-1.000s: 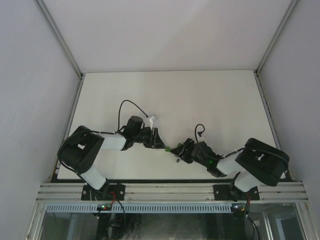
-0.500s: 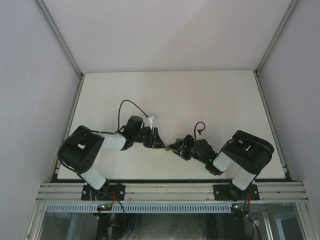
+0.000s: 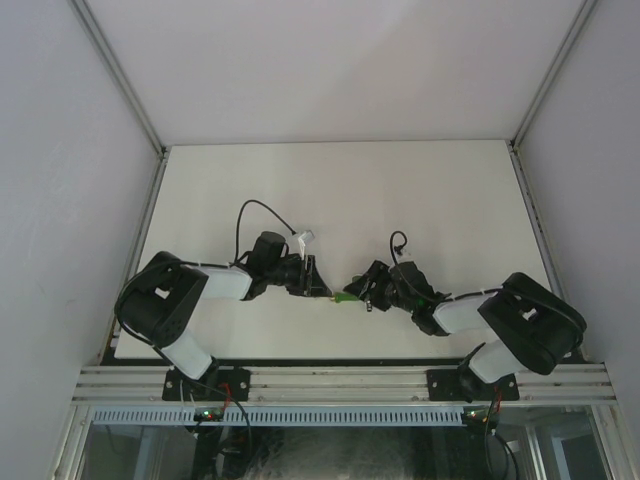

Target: Install the water faucets

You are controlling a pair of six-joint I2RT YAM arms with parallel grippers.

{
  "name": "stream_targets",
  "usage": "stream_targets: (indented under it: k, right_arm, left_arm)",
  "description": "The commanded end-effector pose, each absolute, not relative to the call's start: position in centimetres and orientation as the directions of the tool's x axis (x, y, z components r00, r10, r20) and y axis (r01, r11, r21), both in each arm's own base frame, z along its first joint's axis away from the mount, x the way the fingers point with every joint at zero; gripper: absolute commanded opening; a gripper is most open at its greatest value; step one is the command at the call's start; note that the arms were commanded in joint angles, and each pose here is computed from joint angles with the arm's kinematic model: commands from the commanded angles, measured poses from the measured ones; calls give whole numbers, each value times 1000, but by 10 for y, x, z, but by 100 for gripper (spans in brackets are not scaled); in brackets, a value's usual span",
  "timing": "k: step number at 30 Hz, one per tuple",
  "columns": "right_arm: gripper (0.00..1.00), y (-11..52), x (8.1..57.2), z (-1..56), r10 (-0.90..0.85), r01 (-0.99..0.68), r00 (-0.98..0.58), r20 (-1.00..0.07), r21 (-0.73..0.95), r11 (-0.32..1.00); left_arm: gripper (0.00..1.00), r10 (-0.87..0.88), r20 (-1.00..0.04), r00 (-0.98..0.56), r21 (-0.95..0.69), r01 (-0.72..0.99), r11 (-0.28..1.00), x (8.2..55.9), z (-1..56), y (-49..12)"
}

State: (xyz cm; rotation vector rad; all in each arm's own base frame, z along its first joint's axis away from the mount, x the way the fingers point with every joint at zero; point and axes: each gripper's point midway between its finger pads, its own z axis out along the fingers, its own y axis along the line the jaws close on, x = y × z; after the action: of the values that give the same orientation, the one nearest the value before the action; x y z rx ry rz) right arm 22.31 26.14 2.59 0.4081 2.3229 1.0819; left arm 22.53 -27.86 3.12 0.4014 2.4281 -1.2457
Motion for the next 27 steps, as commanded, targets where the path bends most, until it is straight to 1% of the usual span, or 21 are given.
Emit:
stream_targets:
  k: [1, 6, 8, 12, 13, 15, 17, 19, 22, 24, 27]
  right_arm:
    - [54, 259, 218, 11, 378, -8, -860, -343, 750, 662]
    - [51, 270, 223, 13, 358, -32, -879, -316, 786, 617]
    - [48, 273, 224, 11, 350, -32, -884, -310, 787, 615]
    - [35, 274, 225, 9, 341, -43, -886, -314, 788, 614]
    - [30, 274, 225, 10, 339, -46, -886, -315, 788, 614]
    - [25, 273, 225, 11, 330, -60, -886, -327, 785, 617]
    - [10, 271, 226, 13, 323, -74, -883, -341, 780, 621]
    - [0, 270, 227, 20, 309, -114, -872, -381, 770, 628]
    - [0, 267, 227, 34, 274, -195, -829, -487, 711, 675]
    - [0, 266, 225, 46, 231, -275, -771, -593, 638, 719]
    - [0, 264, 221, 68, 175, -379, -673, -719, 537, 753]
  left_arm:
    - [0, 49, -521, -852, -704, 461, 540, 243, 58, -286]
    - [0, 48, -517, -855, -705, 456, 543, 241, 57, -285]
    - [0, 46, -515, -856, -706, 454, 543, 241, 57, -285]
    - [0, 43, -512, -858, -703, 447, 552, 240, 54, -283]
    - [0, 41, -514, -857, -702, 447, 554, 240, 54, -283]
    - [0, 37, -516, -856, -702, 448, 553, 240, 55, -283]
    - [0, 30, -522, -853, -701, 449, 554, 241, 57, -283]
    - [0, 17, -533, -846, -696, 450, 560, 243, 60, -281]
    - [0, -8, -552, -834, -694, 454, 559, 243, 68, -279]
    - [0, -38, -572, -819, -696, 461, 551, 244, 78, -279]
    - [0, -85, -610, -788, -695, 480, 535, 244, 96, -276]
